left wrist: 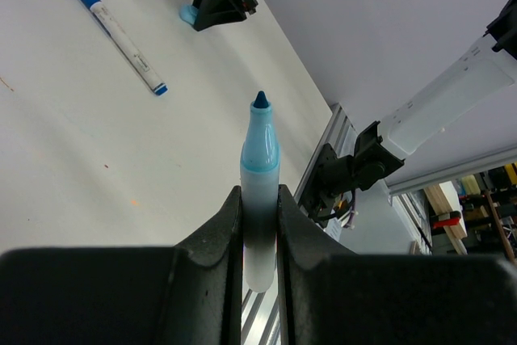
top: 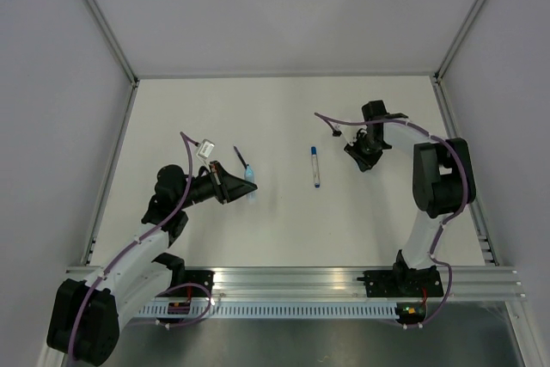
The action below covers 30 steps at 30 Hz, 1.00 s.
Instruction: Insert the pens into the pen caps
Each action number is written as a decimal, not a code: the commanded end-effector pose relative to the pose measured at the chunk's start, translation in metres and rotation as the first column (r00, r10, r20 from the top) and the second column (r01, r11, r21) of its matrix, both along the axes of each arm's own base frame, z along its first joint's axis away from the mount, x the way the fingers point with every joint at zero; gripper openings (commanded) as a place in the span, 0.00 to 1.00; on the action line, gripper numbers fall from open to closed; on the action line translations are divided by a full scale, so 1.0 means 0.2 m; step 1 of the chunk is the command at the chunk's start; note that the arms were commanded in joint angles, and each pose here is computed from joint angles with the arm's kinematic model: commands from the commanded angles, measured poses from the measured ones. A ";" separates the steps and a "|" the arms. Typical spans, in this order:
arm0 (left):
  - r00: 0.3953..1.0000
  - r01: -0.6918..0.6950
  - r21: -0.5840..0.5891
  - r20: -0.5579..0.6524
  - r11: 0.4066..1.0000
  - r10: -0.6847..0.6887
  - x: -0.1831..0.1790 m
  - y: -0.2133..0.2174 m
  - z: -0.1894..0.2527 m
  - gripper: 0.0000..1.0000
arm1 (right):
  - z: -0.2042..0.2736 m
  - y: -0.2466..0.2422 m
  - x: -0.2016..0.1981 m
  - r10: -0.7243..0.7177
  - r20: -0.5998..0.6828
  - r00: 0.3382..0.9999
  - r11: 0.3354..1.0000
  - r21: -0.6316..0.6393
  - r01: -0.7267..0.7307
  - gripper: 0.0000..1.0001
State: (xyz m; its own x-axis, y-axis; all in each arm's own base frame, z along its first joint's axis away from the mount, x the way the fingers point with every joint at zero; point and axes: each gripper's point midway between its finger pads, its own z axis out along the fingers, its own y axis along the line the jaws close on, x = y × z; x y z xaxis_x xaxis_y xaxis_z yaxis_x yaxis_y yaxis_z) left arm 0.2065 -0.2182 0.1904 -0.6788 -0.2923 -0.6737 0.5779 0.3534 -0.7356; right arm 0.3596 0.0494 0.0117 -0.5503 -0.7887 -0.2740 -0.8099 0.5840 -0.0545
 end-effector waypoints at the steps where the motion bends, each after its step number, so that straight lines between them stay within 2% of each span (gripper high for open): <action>1: 0.999 -0.020 -0.010 0.032 1.000 0.020 0.03 0.00 0.05 0.02 | -0.08 0.22 0.00 -0.055 -0.049 0.997 0.986 0.158 0.062 0.00; 6: 1.000 -0.023 0.015 0.020 1.000 0.023 0.05 -0.04 0.02 0.02 | 0.02 0.40 0.07 -0.190 -0.023 0.981 0.948 0.254 0.190 0.00; 8: 1.000 -0.002 0.074 0.024 0.997 0.001 0.02 -0.10 0.00 0.02 | 0.12 0.49 0.13 -0.249 0.011 0.968 0.928 0.290 0.235 0.00; 9: 0.998 -0.042 0.121 0.060 0.992 0.035 0.06 -0.11 -0.02 0.02 | 0.17 0.53 0.16 -0.342 -0.008 0.940 0.888 0.325 0.326 0.00; 11: 0.997 -0.006 0.160 0.081 0.987 -0.007 0.00 -0.18 0.00 0.02 | 0.29 0.62 0.20 -0.402 -0.002 0.916 0.849 0.373 0.374 0.00; 12: 0.996 -0.011 0.164 0.090 0.986 -0.004 0.00 -0.19 0.00 0.02 | 0.37 0.68 0.23 -0.459 -0.007 0.888 0.801 0.430 0.417 0.00; 14: 0.995 0.000 0.155 0.101 0.988 -0.016 -0.03 -0.20 0.01 0.02 | 0.58 0.80 0.19 -0.478 0.051 0.877 0.752 0.539 0.379 0.00; 15: 0.995 -0.013 0.159 0.104 0.987 -0.004 -0.02 -0.20 0.01 0.02 | 0.61 0.76 0.21 -0.558 0.115 0.822 0.727 0.545 0.417 0.00; 16: 0.992 -0.019 0.165 0.123 0.986 -0.001 -0.02 -0.19 0.02 0.02 | 0.78 0.76 0.18 -0.663 0.091 0.743 0.616 0.630 0.473 0.00; 17: 0.991 -0.025 0.173 0.131 0.985 0.002 -0.01 -0.19 0.03 0.02 | 0.83 0.78 0.15 -0.699 0.076 0.711 0.569 0.661 0.489 0.00; 20: 0.990 -0.025 0.189 0.144 0.982 -0.002 -0.01 -0.19 0.02 0.02 | 1.06 0.93 -0.03 -0.681 0.020 0.732 0.467 0.782 0.413 0.00; 25: 0.987 -0.041 0.249 0.159 0.968 0.001 0.00 -0.20 -0.01 0.02 | 1.28 1.07 -0.30 -0.692 0.014 0.722 0.343 0.886 0.312 0.00; 26: 0.987 -0.058 0.257 0.161 0.965 0.016 0.02 -0.20 -0.02 0.02 | 1.28 1.13 -0.38 -0.668 0.006 0.744 0.342 0.891 0.299 0.00; 30: 0.984 -0.054 0.254 0.175 0.966 0.009 0.01 -0.20 -0.01 0.02 | 1.36 1.22 -0.49 -0.669 0.023 0.743 0.310 0.917 0.251 0.00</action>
